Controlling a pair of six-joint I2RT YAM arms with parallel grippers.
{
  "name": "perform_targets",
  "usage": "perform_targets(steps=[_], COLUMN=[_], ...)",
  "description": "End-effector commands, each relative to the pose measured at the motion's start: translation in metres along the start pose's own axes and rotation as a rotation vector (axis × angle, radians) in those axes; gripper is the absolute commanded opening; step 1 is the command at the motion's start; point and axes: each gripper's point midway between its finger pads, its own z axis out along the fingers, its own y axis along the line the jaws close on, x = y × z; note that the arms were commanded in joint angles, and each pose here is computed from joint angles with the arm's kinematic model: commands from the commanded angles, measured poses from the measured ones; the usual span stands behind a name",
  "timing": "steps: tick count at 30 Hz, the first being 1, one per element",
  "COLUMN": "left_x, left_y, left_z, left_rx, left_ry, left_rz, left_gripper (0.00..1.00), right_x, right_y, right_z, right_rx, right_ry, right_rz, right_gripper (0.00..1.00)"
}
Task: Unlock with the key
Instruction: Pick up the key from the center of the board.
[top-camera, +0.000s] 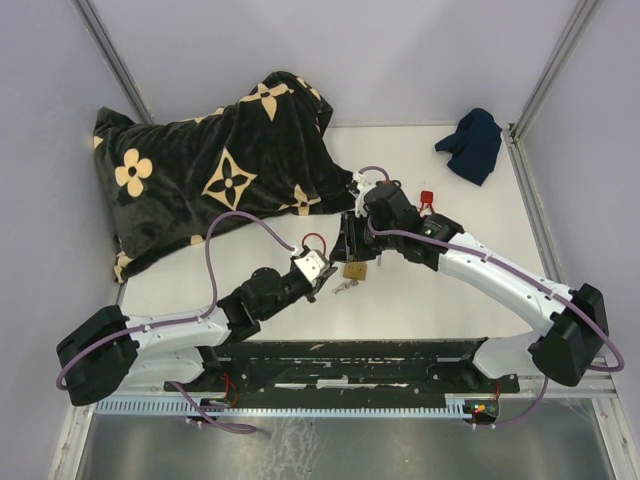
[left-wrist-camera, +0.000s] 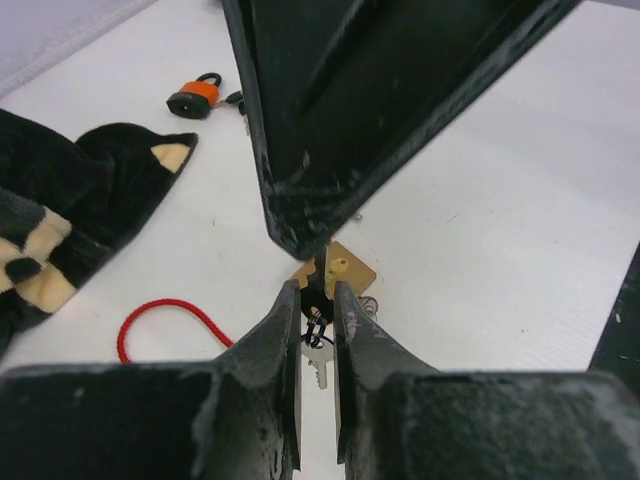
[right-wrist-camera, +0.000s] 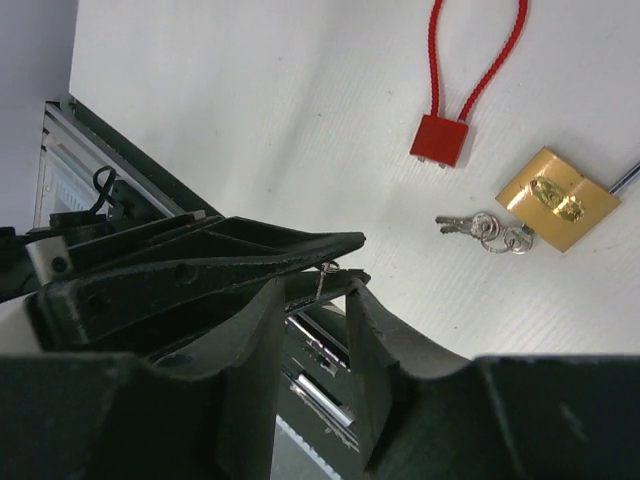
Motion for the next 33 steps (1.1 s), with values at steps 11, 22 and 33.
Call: perform_targets(steps=[11, 22, 33], left_x=[-0.021, -0.061, -0.082], left_y=[0.01, 0.03, 0.042], left_z=[-0.021, -0.034, -0.04], left_rx=[0.153, 0.191, 0.165], left_ry=[-0.161, -0.32, -0.41], left_rz=[-0.529, -0.789, -0.935], left_gripper=[0.03, 0.03, 0.03], right_x=[-0.046, -0.026, -0.016], right_y=[0.01, 0.012, 0.041], right_z=[-0.041, -0.017, -0.019], right_rx=[-0.249, -0.446, -0.644], right_ry=[-0.303, -0.326, -0.364], right_rz=[-0.195, -0.249, -0.354], right_gripper=[0.46, 0.5, 0.65])
